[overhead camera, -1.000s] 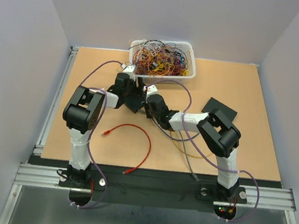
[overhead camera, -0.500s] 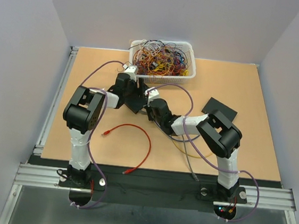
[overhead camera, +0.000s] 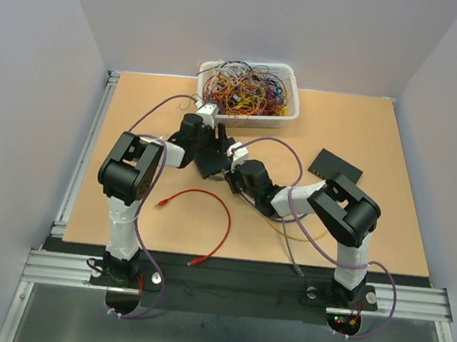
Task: Insert the plug into the switch port
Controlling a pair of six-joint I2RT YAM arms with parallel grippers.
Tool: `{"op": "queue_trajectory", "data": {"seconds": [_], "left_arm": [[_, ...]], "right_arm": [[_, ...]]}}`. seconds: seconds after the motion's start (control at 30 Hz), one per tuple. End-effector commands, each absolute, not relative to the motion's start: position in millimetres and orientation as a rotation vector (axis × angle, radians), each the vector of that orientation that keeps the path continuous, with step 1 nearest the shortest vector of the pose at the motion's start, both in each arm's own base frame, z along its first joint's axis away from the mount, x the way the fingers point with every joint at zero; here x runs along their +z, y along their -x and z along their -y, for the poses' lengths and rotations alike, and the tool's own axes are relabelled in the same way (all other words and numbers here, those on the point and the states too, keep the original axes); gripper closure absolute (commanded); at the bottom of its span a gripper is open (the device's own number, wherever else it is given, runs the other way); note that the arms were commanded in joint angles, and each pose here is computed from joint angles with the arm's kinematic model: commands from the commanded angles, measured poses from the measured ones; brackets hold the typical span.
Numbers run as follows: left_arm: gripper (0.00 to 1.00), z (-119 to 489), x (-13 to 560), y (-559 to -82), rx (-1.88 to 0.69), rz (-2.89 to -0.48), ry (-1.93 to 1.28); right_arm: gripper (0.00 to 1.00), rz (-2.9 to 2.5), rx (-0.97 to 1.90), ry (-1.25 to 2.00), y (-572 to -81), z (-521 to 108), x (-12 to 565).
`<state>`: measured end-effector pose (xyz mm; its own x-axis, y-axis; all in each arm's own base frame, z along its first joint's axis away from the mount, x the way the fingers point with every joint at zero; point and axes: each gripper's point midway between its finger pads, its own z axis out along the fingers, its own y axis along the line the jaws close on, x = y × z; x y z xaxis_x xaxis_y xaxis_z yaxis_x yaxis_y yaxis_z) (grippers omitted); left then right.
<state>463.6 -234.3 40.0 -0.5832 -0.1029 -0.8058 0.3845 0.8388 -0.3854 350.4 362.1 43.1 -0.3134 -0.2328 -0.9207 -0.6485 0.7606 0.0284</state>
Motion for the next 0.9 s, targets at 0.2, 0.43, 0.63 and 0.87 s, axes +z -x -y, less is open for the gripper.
{"op": "queue_trajectory", "data": {"seconds": [0.2,0.43,0.63,0.87], "left_arm": [[0.26,249,15,-407,-0.791,-2.258,-0.198],[0.26,245,5,-397,-0.796,-2.303,-0.131],[0.27,247,5,-394,-0.807,-2.306,-0.125],[0.29,250,1,-389,-0.810,-2.320,-0.152]], "right_arm": [[1.00,-1.711,0.560,0.520,-374,-388,96],[1.00,-1.748,0.491,0.411,-387,-377,86],[1.00,-1.732,0.528,0.407,-392,-389,92],[1.00,-1.658,0.567,0.460,-405,-415,119]]}}
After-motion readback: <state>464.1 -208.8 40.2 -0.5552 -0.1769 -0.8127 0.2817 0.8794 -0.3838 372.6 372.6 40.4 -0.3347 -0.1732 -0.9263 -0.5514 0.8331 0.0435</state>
